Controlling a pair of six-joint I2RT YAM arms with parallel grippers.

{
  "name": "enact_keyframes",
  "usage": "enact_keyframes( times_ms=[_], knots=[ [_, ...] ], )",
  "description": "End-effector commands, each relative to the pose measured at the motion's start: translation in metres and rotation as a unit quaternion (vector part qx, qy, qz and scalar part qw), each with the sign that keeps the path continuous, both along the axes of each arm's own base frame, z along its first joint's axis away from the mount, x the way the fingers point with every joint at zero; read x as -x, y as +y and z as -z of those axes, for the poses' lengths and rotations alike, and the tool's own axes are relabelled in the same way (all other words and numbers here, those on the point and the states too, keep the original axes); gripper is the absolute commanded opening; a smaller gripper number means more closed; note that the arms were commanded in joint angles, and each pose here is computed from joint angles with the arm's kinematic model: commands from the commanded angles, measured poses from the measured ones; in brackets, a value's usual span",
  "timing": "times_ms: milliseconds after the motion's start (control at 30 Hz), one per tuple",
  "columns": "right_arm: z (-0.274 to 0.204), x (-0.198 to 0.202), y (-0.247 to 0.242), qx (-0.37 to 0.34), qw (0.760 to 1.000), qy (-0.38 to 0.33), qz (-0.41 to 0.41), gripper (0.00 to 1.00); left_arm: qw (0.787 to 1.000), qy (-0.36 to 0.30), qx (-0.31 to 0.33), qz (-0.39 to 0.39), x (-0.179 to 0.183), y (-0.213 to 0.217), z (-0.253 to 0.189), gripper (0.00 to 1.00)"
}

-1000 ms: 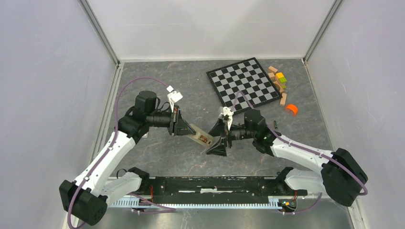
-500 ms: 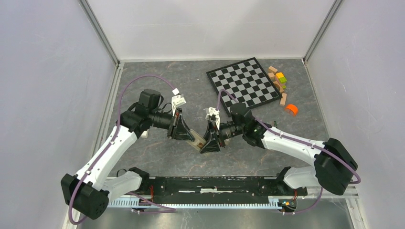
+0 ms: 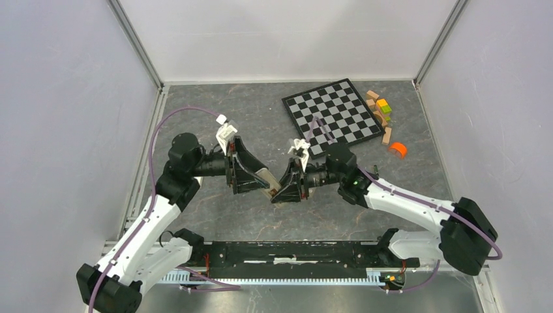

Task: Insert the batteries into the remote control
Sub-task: Adjust the remote control.

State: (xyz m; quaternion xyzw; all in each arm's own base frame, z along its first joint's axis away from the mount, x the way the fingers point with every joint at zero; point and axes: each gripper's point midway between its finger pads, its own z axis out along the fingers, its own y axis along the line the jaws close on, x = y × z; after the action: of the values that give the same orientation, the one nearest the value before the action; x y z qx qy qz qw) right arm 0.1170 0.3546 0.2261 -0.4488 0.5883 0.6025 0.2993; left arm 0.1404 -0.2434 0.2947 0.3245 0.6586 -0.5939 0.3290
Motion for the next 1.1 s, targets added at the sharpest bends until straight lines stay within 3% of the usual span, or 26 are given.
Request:
enact_keyframes(
  times_ms=[0, 300, 533, 767, 933, 1000, 1067],
  knots=[
    [-0.065, -0.014, -0.004, -0.107, 0.992, -0.013, 0.060, 0.09, 0.990, 0.024, 0.111, -0.086, -0.024, -0.004, -0.057, 1.00],
    [-0.077, -0.029, 0.003, -0.117, 0.987, 0.051, 0.098, 0.09, 0.973, 0.055, 0.162, -0.152, -0.051, -0.002, -0.060, 0.95],
    [-0.062, -0.039, 0.010, -0.098, 0.984, 0.102, 0.112, 0.09, 0.978, 0.080, 0.144, -0.124, -0.051, -0.009, -0.045, 0.71],
    [-0.064, -0.049, 0.008, -0.121, 0.974, 0.134, 0.134, 0.09, 0.979, 0.085, 0.134, -0.131, -0.054, -0.010, -0.032, 0.71],
    [-0.068, -0.046, 0.006, -0.136, 0.973, 0.142, 0.123, 0.09, 0.976, 0.087, 0.137, -0.143, -0.058, -0.009, -0.029, 0.56],
    [-0.066, -0.045, 0.006, -0.135, 0.973, 0.145, 0.120, 0.09, 0.976, 0.086, 0.144, -0.141, -0.058, -0.009, -0.033, 0.56],
    [-0.063, -0.044, 0.006, -0.131, 0.973, 0.147, 0.119, 0.09, 0.975, 0.089, 0.148, -0.141, -0.059, -0.009, -0.035, 0.61]
  ],
)
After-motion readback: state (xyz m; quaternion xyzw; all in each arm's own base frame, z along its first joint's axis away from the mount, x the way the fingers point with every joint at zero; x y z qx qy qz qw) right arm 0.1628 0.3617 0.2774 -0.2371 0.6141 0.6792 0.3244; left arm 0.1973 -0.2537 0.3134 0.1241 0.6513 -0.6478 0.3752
